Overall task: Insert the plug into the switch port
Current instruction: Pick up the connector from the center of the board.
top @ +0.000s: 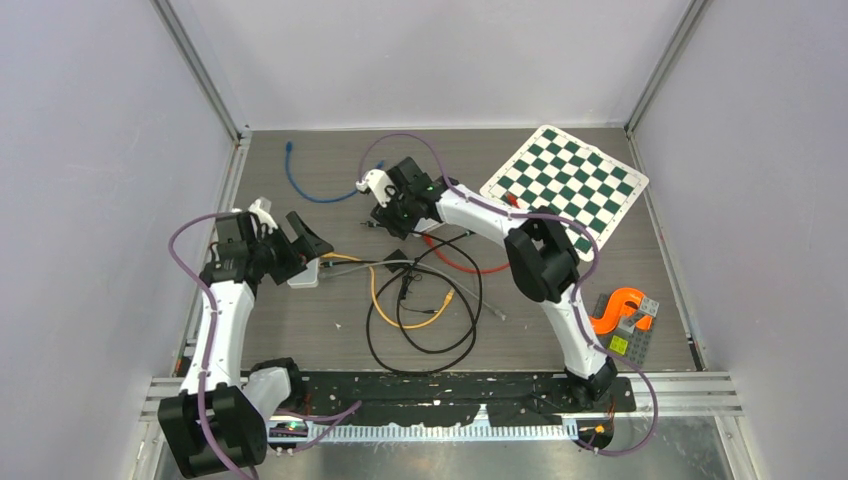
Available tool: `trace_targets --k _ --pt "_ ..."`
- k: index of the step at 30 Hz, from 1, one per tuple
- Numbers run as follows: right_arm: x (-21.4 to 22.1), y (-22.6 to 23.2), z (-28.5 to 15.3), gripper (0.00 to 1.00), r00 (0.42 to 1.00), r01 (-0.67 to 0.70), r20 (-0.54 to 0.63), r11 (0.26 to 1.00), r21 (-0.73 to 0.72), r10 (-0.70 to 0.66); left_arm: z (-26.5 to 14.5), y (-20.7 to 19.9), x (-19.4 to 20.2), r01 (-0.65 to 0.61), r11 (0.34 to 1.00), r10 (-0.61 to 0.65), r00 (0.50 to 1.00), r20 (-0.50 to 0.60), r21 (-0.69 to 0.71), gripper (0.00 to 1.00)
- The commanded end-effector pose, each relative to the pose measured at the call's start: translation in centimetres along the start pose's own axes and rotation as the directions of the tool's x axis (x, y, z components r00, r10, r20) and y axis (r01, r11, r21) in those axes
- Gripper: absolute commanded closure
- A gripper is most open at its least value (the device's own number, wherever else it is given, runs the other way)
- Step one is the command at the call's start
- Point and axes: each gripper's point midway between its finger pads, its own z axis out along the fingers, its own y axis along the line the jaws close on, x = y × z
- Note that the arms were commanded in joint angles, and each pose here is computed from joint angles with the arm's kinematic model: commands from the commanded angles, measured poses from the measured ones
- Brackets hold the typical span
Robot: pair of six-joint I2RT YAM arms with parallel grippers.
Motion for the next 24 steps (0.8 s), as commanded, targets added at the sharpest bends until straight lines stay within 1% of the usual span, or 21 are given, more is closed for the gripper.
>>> trace_targets --k 1,6,9,11,12,13,14,15,17,18,20,22,24 --pt "-1.1 -0.5 0.3 0.47 0.998 0.057 -0.008 0.997 -0.043 -0.057 0.1 -1.5 -0.1 -0.052 0.993 0.052 0.999 0.005 0.109 0.1" --pt "0.0 -0.8 2.3 0.48 0.997 0.059 -0.045 0.997 -0.049 -0.061 1.1 -1.0 1.2 -0.03 0.991 0.036 0.999 -0.041 0.133 0.11" --pt "0.7 -1.1 2.9 0.5 0.995 0.069 -0.065 0.997 -0.042 -0.072 1.3 -0.9 1.5 -0.045 0.989 0.053 0.997 -0.054 0.143 0.12" --pt "1.0 -1.0 3.1 0.56 0.994 0.075 -0.072 0.996 -0.047 -0.078 1.2 -0.6 1.4 -0.054 0.991 0.059 0.997 -0.044 0.121 0.13" --pt "1.0 -0.9 3.2 0.67 0.994 0.079 -0.072 0.996 -0.05 -0.083 1.2 -0.4 1.3 -0.057 0.992 0.061 0.997 -0.037 0.11 0.14" --pt "0.9 -0.8 3.2 0.73 0.994 0.082 -0.066 0.995 -0.06 -0.086 1.2 -0.3 1.1 -0.058 0.993 0.061 0.998 -0.03 0.103 0.14" --pt "0.6 -0.8 3.0 0.85 0.994 0.088 -0.055 0.994 -0.062 -0.091 1.3 -0.2 1.0 -0.06 0.993 0.062 0.998 -0.025 0.1 0.15" --pt "-0.1 -0.5 2.5 0.91 0.995 0.091 -0.035 0.993 -0.074 -0.094 1.5 -0.2 0.8 -0.057 0.993 0.06 0.998 -0.021 0.104 0.16" --pt "-1.3 -0.1 1.3 0.94 0.995 0.096 0.0 0.991 -0.092 -0.096 2.1 -0.4 0.9 -0.029 0.992 0.034 0.999 -0.042 0.122 0.17" --pt "-1.7 -0.1 0.7 0.95 0.995 0.099 0.014 0.991 -0.086 -0.098 2.3 -0.7 0.8 -0.018 0.989 0.025 0.998 -0.051 0.144 0.2" --pt "-3.0 -0.4 -1.3 0.95 0.992 0.111 0.06 0.992 -0.051 -0.108 2.6 -1.6 0.4 0.008 0.982 0.004 0.998 -0.062 0.187 0.25" --pt "-4.3 -0.7 -3.8 0.95 0.986 0.125 0.109 0.992 -0.012 -0.123 2.6 -2.7 -0.5 0.014 0.974 0.0 0.998 -0.06 0.225 0.27" --pt "-4.8 -0.9 -5.5 0.95 0.983 0.131 0.128 0.991 0.016 -0.132 2.6 -3.7 -1.4 0.009 0.965 0.005 0.999 -0.054 0.263 0.28"
